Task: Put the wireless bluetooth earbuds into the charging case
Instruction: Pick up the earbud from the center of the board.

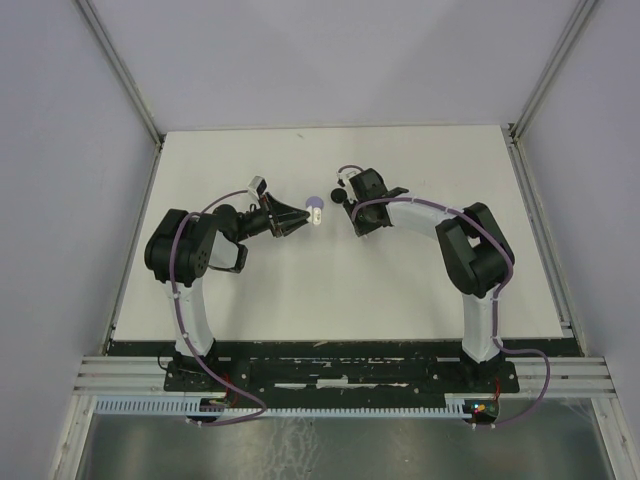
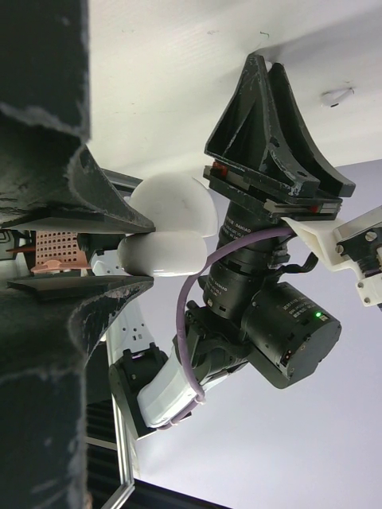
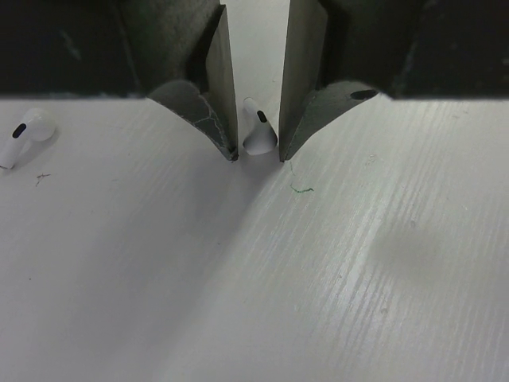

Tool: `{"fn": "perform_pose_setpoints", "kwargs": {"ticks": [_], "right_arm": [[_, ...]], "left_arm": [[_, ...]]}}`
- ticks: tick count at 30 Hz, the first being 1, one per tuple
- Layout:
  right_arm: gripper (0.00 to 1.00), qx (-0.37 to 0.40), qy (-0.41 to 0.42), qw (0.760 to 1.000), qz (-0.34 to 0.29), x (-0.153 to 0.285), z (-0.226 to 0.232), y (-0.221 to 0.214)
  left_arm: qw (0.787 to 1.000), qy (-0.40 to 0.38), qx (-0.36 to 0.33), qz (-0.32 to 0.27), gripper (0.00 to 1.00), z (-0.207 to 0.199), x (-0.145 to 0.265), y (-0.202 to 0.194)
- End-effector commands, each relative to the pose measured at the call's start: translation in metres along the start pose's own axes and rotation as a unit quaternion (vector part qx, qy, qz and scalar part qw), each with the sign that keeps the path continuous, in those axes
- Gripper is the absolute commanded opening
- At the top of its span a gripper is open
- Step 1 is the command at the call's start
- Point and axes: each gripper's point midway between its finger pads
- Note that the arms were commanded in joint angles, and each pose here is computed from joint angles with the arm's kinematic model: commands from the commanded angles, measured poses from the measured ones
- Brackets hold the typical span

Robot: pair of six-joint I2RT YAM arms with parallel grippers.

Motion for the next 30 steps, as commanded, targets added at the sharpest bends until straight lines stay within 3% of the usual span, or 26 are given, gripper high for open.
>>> {"fn": "perform_pose_setpoints", "kwargs": {"ticks": [1,8,17,26,30], "right_arm": [[0.33,-0.002,-0.009,1.000,-0.005,0.009,0.000,0.002],[0.24,-0.002,-0.014,1.000,-0.011,0.014,-0.002,0.007],[0.20,-0.008,-0.016,0.999,-0.040,0.025,-0.005,0.022],[0.17,-0.032,-0.022,0.990,-0.136,0.059,-0.012,0.060],[0.17,-0.049,-0.030,0.974,-0.219,0.099,-0.021,0.085]], "left_arm": [[0.996,-0.051,-0.063,0.021,0.03,-0.026,0.004,-0.011],[0.997,-0.051,-0.063,0.020,0.03,-0.025,0.004,-0.011],[0.997,-0.050,-0.062,0.021,0.03,-0.024,0.004,-0.012],[0.997,-0.051,-0.060,0.027,0.03,-0.025,0.001,-0.017],[0.996,-0.054,-0.058,0.038,0.03,-0.025,-0.008,-0.025]]}}
Point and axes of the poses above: each gripper's point midway between its finger pads, its own x axis back along the fingers, its own z axis along the line the jaws close on, y = z × x, and after that the axes turned 10 degrees about x, right-handed
